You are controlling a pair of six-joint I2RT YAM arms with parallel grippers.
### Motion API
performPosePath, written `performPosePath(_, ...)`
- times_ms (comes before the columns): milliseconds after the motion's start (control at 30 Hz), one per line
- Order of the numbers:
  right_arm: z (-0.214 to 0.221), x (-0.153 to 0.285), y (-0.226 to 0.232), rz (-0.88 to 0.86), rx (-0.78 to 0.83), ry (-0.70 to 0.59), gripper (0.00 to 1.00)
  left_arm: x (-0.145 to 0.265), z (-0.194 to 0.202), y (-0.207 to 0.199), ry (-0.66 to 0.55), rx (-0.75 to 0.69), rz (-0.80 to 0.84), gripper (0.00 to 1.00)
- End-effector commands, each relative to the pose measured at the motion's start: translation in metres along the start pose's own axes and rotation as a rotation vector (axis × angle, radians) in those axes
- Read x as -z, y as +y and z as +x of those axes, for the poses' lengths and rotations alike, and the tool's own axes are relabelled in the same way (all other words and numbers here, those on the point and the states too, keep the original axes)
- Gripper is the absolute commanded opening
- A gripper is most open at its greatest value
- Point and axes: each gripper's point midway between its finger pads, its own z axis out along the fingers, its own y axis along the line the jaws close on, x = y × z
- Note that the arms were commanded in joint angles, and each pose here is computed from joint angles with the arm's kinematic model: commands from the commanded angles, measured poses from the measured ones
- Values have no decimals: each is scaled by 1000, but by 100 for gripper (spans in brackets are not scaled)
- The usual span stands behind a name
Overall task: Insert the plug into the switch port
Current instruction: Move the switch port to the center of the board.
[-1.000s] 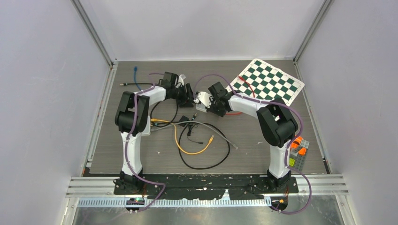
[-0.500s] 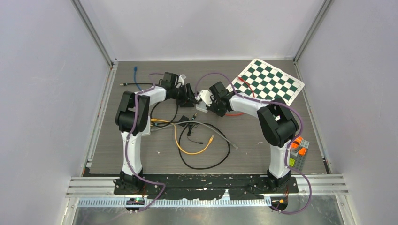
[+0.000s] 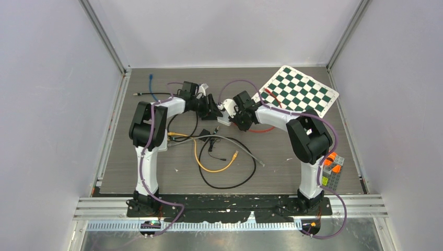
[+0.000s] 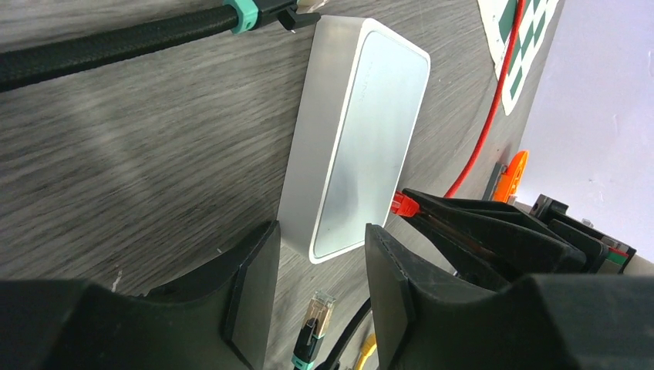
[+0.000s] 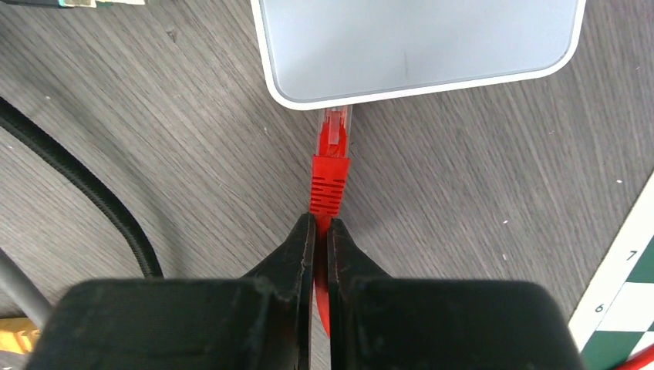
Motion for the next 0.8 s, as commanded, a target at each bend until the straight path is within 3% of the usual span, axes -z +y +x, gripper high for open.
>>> performPosePath(0, -38, 20, 5, -31, -55, -127, 5, -2, 7, -9, 34, -27, 65, 46)
performPosePath(767, -64, 5, 17, -74, -167, -325, 5, 2, 27, -22, 142, -68, 165, 41)
